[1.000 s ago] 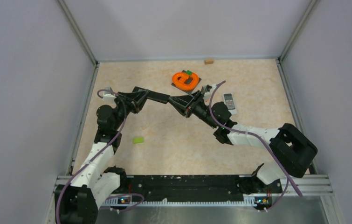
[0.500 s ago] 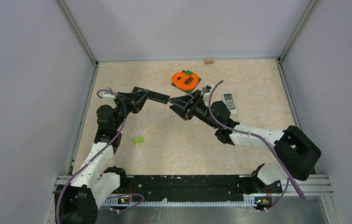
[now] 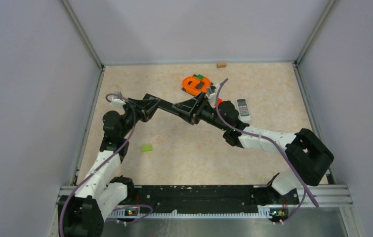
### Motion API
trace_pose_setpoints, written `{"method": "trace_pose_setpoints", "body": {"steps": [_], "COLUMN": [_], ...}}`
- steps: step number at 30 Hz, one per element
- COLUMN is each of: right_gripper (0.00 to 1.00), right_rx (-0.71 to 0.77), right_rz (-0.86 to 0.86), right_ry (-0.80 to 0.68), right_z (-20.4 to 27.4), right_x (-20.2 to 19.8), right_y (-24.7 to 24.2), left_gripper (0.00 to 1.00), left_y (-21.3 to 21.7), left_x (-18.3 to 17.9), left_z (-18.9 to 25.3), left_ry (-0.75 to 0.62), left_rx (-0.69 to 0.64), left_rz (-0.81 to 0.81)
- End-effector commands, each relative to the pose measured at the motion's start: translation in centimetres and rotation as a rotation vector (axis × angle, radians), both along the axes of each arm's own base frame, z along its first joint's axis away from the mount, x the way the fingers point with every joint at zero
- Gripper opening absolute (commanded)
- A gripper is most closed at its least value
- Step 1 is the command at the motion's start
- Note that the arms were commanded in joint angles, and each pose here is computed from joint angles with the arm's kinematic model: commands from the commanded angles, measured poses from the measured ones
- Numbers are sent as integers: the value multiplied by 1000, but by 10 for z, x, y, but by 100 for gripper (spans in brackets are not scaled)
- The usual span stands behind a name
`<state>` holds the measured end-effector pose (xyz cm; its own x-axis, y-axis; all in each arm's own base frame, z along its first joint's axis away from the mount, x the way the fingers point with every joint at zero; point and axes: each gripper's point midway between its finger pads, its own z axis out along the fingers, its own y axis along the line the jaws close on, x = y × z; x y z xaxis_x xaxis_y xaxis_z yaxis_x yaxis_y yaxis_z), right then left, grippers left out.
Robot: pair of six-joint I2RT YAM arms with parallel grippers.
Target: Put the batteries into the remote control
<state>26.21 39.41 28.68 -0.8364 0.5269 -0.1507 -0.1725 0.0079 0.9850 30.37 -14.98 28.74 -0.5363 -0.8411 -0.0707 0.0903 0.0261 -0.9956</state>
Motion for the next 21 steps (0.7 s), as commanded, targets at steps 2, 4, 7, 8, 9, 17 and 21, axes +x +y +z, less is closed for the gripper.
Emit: {"method": "trace_pose_setpoints", "body": {"steps": [2,4,7,8,9,17,21], "right_gripper": [49,40,30,27,25,21,18], "right_rx": [-1,-10,-13,-16,-20,-36,-81], "right_rz": [16,35,38,36,35,42,50], "right_ry": [-25,-19,-16,-10,-4,-7,-46], "right_z": [7,5,1,-2,-4,-10,-16], "right_x": [6,6,9,10,11,15,16], "right_y": [6,10,13,13,14,22,30], "left_gripper": [0,0,0,0,0,0,0], "left_y": [-5,-8,-13,-14,-15,-23,-27], "left_x": [-10,-10,-12,-13,-14,-23,-28], "left_z": [26,28,34,36,38,51,54], "left_ry": [-117,-117,-124,-130,-135,-171,-163], "left_rx": [14,6,-16,-21,-24,-16,-10], "left_rz": [-47,-70,-112,-124,-133,-202,-233]}}
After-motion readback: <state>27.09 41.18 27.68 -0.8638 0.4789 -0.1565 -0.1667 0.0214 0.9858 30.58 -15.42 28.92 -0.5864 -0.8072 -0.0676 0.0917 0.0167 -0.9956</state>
